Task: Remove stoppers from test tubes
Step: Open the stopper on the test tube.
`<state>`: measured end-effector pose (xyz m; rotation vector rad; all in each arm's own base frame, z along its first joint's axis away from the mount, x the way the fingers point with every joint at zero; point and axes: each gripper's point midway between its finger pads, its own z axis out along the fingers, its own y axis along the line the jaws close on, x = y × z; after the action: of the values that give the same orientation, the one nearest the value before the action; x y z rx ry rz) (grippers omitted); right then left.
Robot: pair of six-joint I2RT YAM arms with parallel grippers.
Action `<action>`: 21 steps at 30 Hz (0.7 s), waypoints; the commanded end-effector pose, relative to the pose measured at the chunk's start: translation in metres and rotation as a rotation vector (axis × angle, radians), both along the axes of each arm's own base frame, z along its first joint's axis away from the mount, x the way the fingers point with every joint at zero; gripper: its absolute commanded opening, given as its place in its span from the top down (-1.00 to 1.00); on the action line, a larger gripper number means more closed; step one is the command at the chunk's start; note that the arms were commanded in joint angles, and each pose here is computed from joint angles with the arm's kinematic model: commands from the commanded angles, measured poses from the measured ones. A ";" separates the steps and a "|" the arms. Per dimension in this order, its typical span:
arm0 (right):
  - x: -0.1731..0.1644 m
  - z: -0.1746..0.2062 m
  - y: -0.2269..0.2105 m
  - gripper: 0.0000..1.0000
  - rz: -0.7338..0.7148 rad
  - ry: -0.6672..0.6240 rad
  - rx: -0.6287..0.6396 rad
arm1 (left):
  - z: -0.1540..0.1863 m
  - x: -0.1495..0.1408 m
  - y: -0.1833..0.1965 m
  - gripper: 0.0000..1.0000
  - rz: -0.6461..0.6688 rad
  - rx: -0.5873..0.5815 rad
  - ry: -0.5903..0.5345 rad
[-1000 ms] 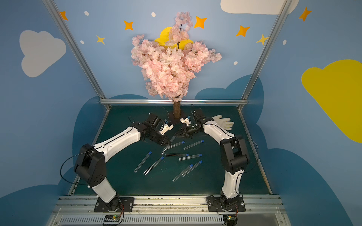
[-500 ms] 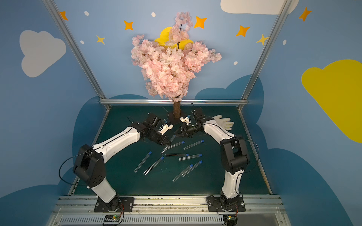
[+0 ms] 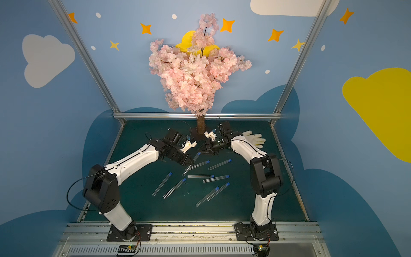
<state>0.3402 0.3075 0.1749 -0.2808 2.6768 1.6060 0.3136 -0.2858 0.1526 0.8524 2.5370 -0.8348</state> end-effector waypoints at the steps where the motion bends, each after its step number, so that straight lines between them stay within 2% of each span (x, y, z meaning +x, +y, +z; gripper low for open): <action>1: 0.000 0.000 0.003 0.46 0.016 -0.003 -0.009 | 0.009 -0.003 0.000 0.79 -0.016 -0.018 -0.013; 21: -0.004 -0.001 0.005 0.62 0.044 0.003 -0.021 | 0.009 -0.002 -0.001 0.79 -0.013 -0.017 -0.017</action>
<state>0.3379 0.3080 0.1723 -0.3058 2.7055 1.5881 0.3133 -0.2860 0.1525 0.8528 2.5380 -0.8346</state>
